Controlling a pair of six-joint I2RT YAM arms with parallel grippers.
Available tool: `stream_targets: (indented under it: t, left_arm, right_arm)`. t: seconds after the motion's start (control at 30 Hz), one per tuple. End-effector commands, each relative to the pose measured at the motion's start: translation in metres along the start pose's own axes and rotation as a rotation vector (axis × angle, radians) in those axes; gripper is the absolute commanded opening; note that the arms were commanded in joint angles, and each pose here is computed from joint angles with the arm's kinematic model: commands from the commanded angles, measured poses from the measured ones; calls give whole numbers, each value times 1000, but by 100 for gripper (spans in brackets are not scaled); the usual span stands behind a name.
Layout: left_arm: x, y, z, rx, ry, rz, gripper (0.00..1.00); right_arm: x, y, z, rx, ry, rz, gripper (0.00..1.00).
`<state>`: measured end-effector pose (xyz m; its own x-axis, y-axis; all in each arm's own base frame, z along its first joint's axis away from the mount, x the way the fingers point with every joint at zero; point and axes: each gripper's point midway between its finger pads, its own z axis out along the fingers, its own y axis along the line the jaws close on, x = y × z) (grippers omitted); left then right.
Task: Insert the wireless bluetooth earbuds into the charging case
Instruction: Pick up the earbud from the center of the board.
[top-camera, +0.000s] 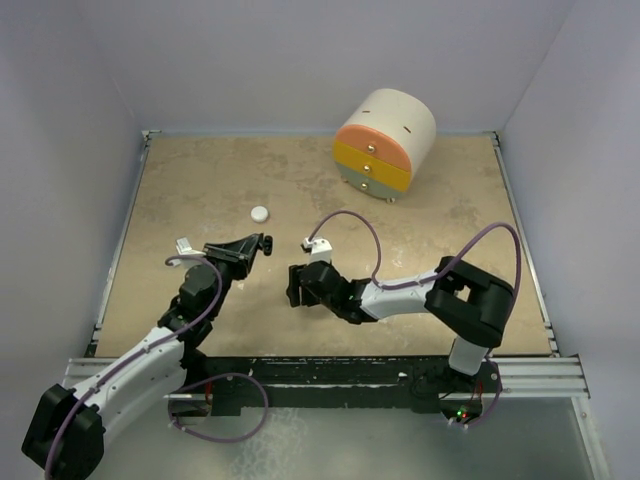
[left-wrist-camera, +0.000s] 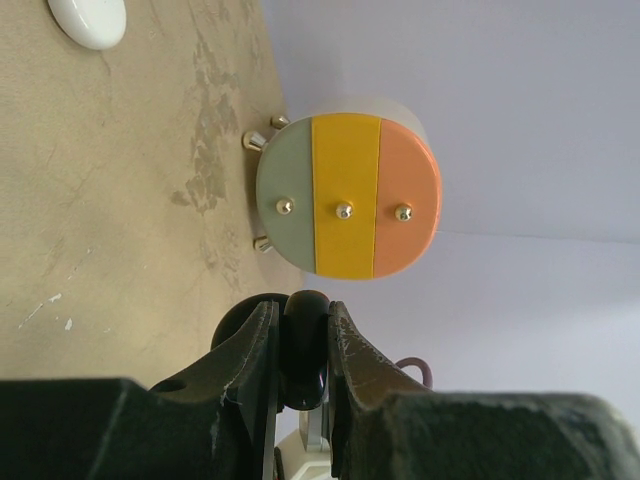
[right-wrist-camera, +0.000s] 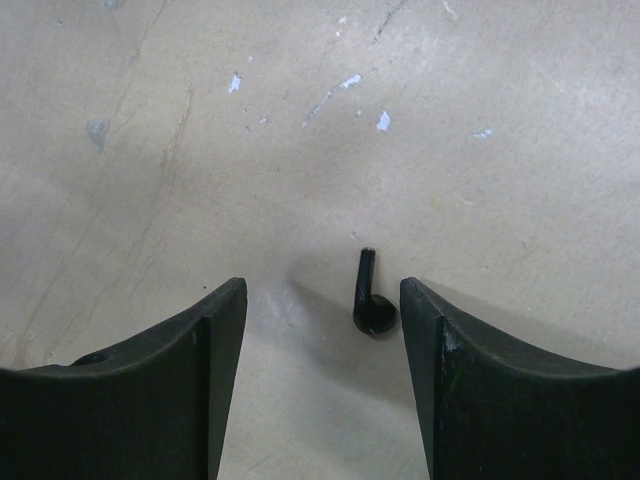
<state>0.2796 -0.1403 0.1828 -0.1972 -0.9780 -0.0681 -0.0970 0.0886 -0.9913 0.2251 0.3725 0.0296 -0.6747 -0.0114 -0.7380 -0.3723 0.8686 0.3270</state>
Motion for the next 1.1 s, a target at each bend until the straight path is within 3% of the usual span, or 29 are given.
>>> stream_targets:
  t: [0.0, 1.07]
  left_arm:
    - [-3, -10, 3, 26, -18, -10, 0]
    - [-4, -37, 0, 59, -15, 1, 0]
  right_arm:
    - [6, -12, -12, 29, 3, 4, 65]
    - [31, 29, -3, -42, 66, -17, 64]
